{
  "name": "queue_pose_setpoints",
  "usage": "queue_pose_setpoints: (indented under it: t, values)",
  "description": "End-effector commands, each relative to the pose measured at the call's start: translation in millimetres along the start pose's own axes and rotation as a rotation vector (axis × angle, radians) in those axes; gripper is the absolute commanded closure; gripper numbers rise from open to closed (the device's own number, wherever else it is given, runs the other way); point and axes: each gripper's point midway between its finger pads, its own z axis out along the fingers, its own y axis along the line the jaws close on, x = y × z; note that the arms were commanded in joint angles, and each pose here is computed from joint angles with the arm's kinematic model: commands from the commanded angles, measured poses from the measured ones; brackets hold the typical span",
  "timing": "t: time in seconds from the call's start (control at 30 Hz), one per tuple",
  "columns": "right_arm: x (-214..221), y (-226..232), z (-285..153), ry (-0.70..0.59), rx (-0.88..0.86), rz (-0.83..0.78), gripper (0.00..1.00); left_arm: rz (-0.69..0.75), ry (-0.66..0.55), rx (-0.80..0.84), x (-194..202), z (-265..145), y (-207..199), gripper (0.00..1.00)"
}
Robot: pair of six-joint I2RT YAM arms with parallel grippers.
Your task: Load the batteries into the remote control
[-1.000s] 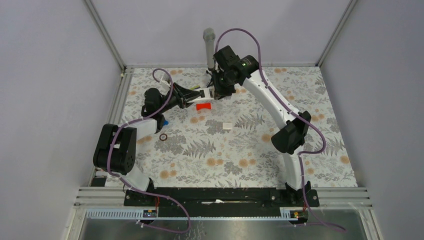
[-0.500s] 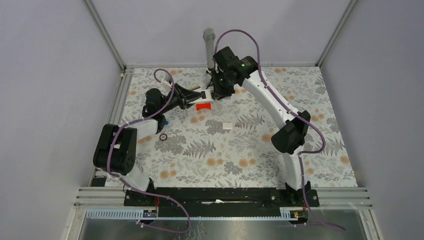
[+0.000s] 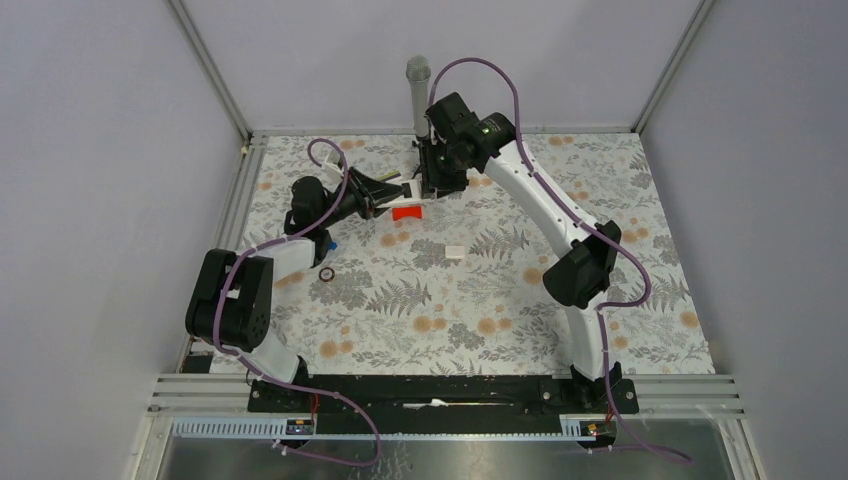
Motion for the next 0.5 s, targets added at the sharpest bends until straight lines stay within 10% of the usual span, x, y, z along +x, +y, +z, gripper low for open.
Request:
queue_pose_setpoints:
  t: [0.0,0.47]
  values:
    - [-20.8,12.6,-25.3,-0.109,-0.071,0.008,0.5,0.047,-0.021,0.057,-6.4,1.4,-32.2,1.0]
    - [-35.2,25.9,-69.5,-0.33,-0.445,0.138,0.02,-0.107,0.013,0.152,-19.7,-9.6,-62.7,1.0]
